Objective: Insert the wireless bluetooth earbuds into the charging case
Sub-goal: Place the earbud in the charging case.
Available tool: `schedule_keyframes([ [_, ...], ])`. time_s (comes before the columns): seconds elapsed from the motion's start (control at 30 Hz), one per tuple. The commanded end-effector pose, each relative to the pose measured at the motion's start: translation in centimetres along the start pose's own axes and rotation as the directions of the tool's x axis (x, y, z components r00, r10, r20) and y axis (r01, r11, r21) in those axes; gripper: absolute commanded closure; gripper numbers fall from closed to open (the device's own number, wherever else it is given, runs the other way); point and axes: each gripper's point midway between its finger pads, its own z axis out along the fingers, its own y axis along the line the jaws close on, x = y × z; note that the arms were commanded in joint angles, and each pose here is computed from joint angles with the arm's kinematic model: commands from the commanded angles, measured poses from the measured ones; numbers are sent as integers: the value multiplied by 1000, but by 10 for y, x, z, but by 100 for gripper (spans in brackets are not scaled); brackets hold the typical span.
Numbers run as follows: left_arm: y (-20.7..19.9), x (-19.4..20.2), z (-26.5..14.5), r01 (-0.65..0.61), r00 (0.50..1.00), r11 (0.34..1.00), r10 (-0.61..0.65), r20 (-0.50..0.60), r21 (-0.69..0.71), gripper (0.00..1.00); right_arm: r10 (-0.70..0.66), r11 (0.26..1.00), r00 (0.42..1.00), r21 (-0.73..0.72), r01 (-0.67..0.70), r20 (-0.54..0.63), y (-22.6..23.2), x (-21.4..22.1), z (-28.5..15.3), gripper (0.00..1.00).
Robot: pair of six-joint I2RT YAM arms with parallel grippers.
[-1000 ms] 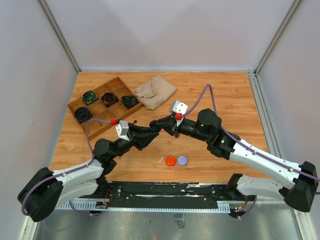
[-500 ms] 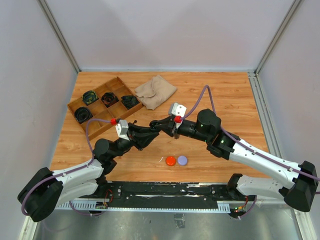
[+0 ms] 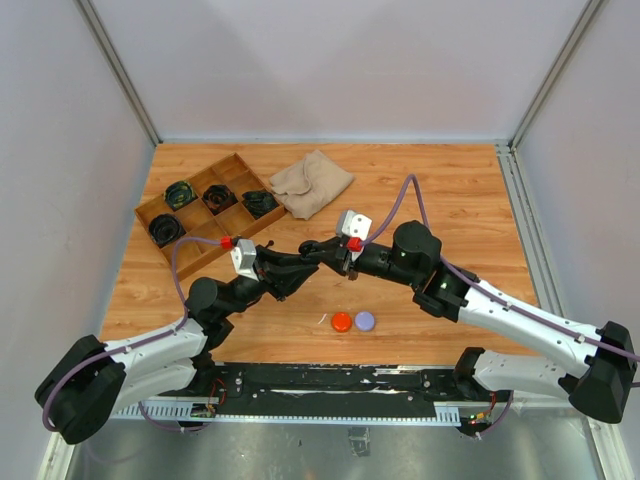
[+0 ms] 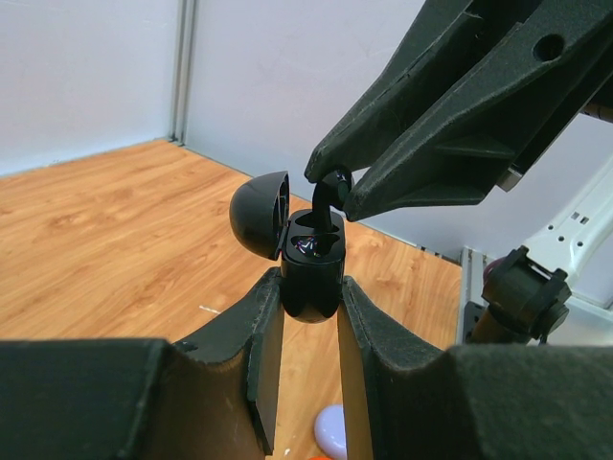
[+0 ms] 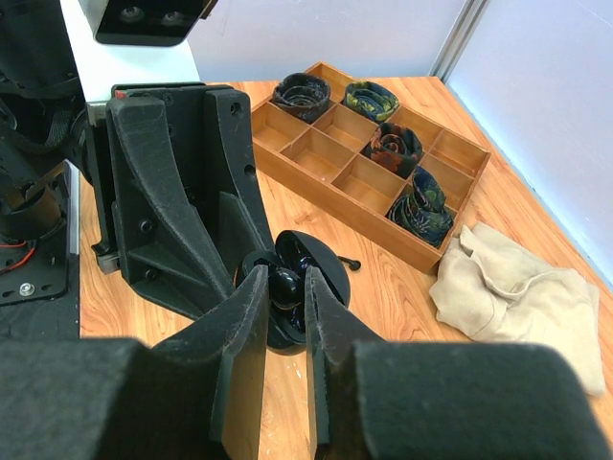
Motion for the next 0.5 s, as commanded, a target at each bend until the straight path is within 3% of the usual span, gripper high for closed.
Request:
schedule_keyframes([
  [0.0,-3,-24,6,-29,997,1000,29,77,-1,100,-5,996,1000,-88,6,11,24,2,-3,87],
  [0.23,-6,-25,6,-30,996,999,29,79,17,100,-11,993,1000,-119,10,-6,28,5,-2,79],
  [0.47,-4,-20,3,-35,997,999,35,69,7,100,-21,995,1000,-101,21,-1,25,-1,-4,62],
])
